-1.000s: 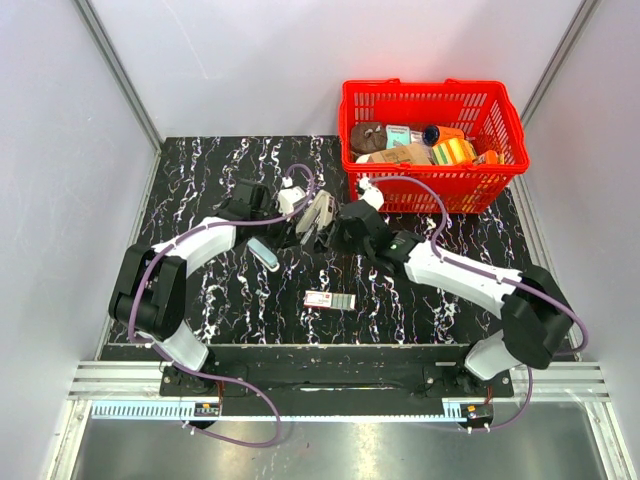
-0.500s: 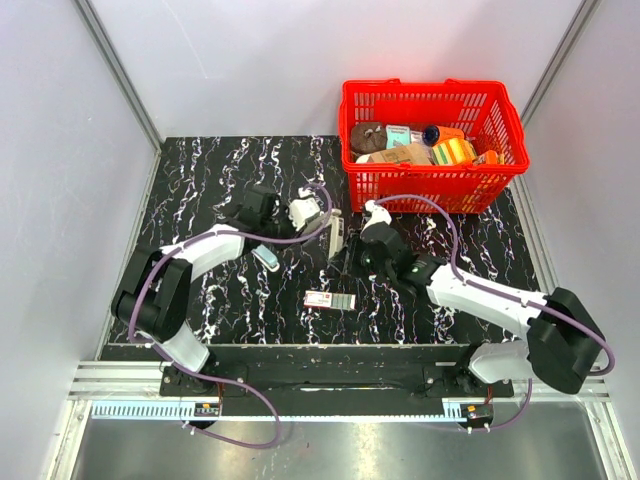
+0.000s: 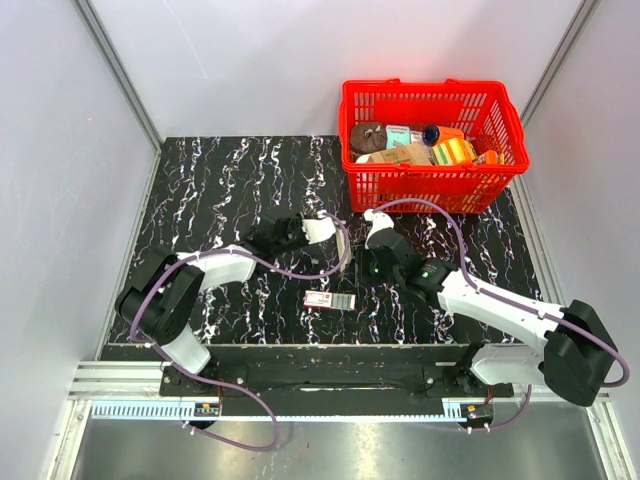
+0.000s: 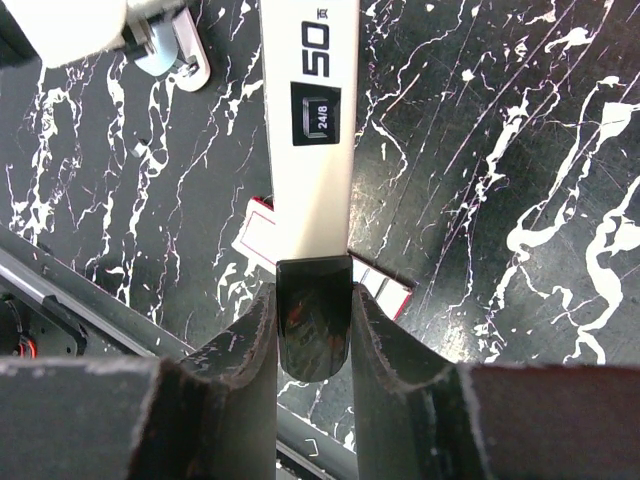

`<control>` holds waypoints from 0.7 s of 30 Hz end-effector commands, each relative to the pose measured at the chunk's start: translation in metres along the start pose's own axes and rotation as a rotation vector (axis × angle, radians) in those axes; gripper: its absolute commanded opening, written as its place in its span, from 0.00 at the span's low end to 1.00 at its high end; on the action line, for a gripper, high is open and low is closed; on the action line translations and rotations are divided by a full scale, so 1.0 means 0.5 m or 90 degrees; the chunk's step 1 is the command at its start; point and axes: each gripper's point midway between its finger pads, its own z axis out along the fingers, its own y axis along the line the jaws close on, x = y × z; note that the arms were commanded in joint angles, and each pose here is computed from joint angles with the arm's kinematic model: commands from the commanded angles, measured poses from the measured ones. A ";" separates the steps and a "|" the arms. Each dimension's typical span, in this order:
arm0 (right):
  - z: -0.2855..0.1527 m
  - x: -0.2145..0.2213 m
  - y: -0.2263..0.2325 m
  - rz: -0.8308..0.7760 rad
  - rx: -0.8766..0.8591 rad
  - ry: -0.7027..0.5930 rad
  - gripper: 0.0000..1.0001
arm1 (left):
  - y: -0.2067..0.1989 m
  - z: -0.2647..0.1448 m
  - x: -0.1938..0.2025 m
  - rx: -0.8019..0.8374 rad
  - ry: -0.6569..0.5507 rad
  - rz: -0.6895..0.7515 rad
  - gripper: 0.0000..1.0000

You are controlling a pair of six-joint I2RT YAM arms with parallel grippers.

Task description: Unload the staples from the stapler

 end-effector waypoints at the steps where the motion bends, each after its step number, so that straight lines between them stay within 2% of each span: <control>1: -0.018 -0.001 0.003 -0.016 -0.008 -0.006 0.00 | 0.131 -0.017 -0.053 -0.180 -0.035 0.051 0.00; 5: -0.016 0.002 0.000 -0.014 -0.004 -0.004 0.00 | 0.132 -0.020 -0.060 -0.196 -0.041 0.065 0.00; 10: -0.011 -0.007 0.001 -0.012 0.004 -0.010 0.00 | 0.115 -0.019 -0.063 -0.169 -0.042 0.043 0.00; 16: -0.005 -0.019 0.005 -0.003 0.005 -0.022 0.00 | 0.095 -0.025 -0.060 -0.173 -0.042 0.071 0.00; 18: -0.006 -0.026 0.009 0.005 0.005 -0.027 0.00 | 0.087 -0.025 -0.064 -0.152 -0.043 0.054 0.00; 21: -0.014 -0.063 0.013 0.022 0.023 -0.059 0.00 | 0.045 -0.034 -0.087 -0.056 -0.050 -0.015 0.00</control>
